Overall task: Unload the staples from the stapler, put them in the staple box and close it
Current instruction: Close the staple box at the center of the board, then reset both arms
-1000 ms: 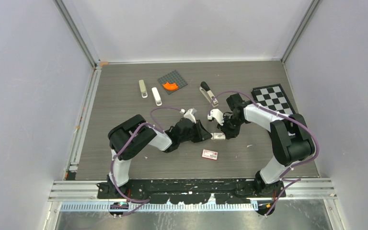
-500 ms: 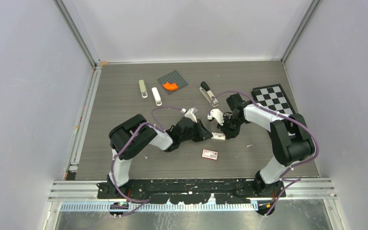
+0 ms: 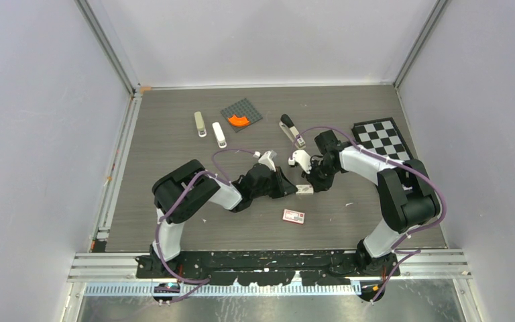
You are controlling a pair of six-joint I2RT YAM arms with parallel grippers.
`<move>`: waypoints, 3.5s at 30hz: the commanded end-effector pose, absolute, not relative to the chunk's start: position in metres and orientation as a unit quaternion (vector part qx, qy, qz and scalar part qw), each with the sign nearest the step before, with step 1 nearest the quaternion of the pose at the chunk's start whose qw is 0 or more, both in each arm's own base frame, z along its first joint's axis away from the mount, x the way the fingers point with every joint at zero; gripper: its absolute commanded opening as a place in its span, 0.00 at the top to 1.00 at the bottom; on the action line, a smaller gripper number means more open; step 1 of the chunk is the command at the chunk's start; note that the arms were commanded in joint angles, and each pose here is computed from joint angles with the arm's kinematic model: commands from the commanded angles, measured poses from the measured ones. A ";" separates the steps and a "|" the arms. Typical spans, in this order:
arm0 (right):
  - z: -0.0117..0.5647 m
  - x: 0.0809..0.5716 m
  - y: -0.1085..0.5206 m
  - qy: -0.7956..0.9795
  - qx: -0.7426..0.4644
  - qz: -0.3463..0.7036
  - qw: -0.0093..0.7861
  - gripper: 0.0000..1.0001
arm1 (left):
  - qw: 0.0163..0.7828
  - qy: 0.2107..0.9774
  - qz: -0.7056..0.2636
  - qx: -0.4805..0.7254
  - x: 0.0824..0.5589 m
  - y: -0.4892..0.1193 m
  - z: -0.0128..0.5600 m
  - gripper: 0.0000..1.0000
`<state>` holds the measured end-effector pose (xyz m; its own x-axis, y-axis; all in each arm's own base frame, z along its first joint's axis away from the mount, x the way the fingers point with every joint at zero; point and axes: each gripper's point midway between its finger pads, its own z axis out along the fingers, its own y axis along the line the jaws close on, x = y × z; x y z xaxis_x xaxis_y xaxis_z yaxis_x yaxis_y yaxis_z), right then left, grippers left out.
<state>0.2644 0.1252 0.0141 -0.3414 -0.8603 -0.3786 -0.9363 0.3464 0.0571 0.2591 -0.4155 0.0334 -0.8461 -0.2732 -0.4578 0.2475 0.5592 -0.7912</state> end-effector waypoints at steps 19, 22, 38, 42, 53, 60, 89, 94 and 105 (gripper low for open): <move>0.005 0.277 0.135 0.811 -0.547 0.129 0.163 0.83 | 0.290 0.814 -0.504 0.003 0.260 -0.421 0.062 0.70; 0.005 0.276 0.135 0.812 -0.546 0.130 0.162 0.83 | 0.289 0.811 -0.509 0.003 0.259 -0.422 0.063 0.70; 0.008 0.279 0.137 0.819 -0.534 0.135 0.161 0.83 | 0.289 0.807 -0.515 0.006 0.261 -0.421 0.063 0.70; 0.027 0.293 0.123 0.833 -0.504 0.125 0.191 0.82 | 0.306 0.810 -0.500 0.002 0.266 -0.404 0.067 0.69; 0.133 0.290 0.082 0.818 -0.480 0.116 0.295 0.64 | 0.455 0.800 -0.373 0.116 0.264 -0.309 0.155 0.44; 0.236 0.247 0.095 0.783 -0.448 0.151 0.405 0.20 | 0.556 0.720 -0.389 0.144 0.240 -0.252 0.262 0.00; 0.406 0.154 0.120 0.734 -0.293 0.271 0.549 0.00 | 0.599 0.679 -0.389 0.168 0.145 -0.163 0.376 0.00; 0.408 0.154 0.120 0.736 -0.284 0.277 0.548 0.00 | 0.598 0.684 -0.384 0.168 0.146 -0.162 0.370 0.00; 0.407 0.152 0.125 0.732 -0.278 0.309 0.540 0.00 | 0.591 0.694 -0.374 0.170 0.152 -0.164 0.356 0.00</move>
